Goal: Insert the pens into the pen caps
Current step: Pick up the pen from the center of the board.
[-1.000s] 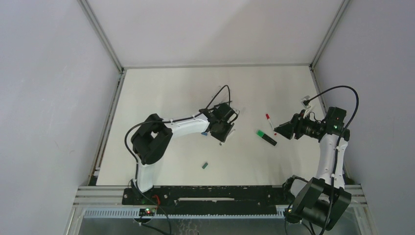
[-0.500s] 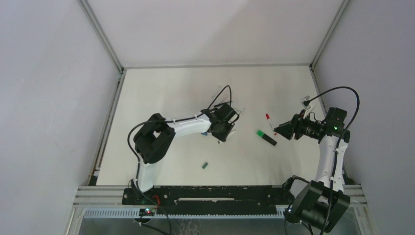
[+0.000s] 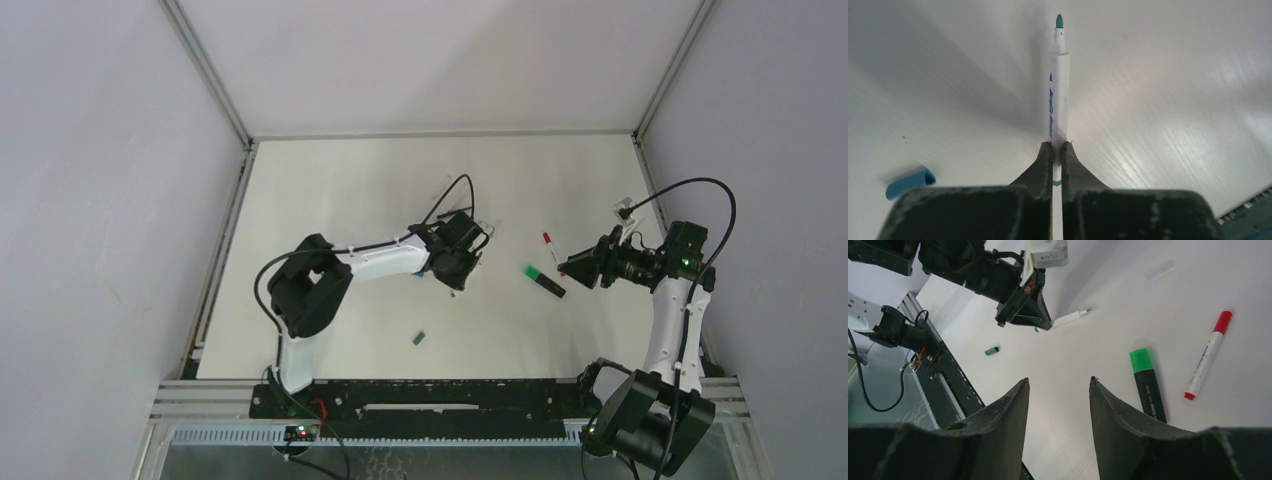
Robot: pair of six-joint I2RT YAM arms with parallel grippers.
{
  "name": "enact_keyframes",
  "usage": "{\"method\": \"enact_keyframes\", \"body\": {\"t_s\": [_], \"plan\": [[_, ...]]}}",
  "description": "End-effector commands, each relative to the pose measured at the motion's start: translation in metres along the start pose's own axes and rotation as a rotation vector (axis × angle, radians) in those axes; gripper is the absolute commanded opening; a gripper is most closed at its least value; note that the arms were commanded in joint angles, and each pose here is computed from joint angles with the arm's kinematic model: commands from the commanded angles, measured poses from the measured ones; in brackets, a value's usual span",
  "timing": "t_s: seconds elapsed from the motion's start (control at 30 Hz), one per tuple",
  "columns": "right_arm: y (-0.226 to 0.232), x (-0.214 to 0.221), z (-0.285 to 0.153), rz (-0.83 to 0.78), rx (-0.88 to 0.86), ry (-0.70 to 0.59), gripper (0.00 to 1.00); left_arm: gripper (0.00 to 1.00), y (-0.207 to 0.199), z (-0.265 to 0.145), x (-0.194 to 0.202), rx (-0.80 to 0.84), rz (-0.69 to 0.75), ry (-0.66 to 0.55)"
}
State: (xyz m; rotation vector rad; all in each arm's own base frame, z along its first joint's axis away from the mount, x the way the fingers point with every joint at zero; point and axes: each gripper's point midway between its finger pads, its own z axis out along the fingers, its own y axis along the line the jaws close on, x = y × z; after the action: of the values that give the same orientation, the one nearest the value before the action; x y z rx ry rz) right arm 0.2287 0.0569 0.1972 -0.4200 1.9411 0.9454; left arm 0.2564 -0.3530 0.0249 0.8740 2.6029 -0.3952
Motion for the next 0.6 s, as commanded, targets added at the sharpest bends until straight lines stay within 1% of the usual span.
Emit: {"method": "enact_keyframes", "body": {"t_s": [0.0,0.13,0.23,0.33,0.4,0.43,0.5,0.57], "plan": [[0.022,-0.010,-0.002,-0.116,-0.079,-0.016,0.54,0.00,-0.037,-0.049,-0.027,0.170,-0.010,-0.135],[0.048,0.000,-0.002,-0.376,-0.185,0.020,0.55,0.00,-0.060,-0.069,-0.023,0.318,-0.016,-0.151],[0.063,0.012,-0.002,-0.596,-0.258,0.092,0.61,0.00,-0.076,-0.084,-0.016,0.426,-0.017,-0.132],[0.073,0.023,-0.001,-0.771,-0.323,0.169,0.63,0.00,-0.091,-0.101,-0.013,0.525,-0.030,-0.119],[0.077,0.029,0.000,-0.907,-0.359,0.210,0.66,0.00,-0.100,-0.113,-0.015,0.588,-0.042,-0.119],[0.079,0.028,0.002,-0.953,-0.361,0.218,0.67,0.00,-0.103,-0.119,-0.018,0.608,-0.050,-0.128],[0.083,0.018,0.006,-0.986,-0.339,0.197,0.69,0.00,-0.110,-0.130,-0.027,0.649,-0.068,-0.157],[0.093,0.007,0.007,-0.940,-0.318,0.164,0.69,0.00,-0.115,-0.141,-0.041,0.679,-0.094,-0.214]]}}
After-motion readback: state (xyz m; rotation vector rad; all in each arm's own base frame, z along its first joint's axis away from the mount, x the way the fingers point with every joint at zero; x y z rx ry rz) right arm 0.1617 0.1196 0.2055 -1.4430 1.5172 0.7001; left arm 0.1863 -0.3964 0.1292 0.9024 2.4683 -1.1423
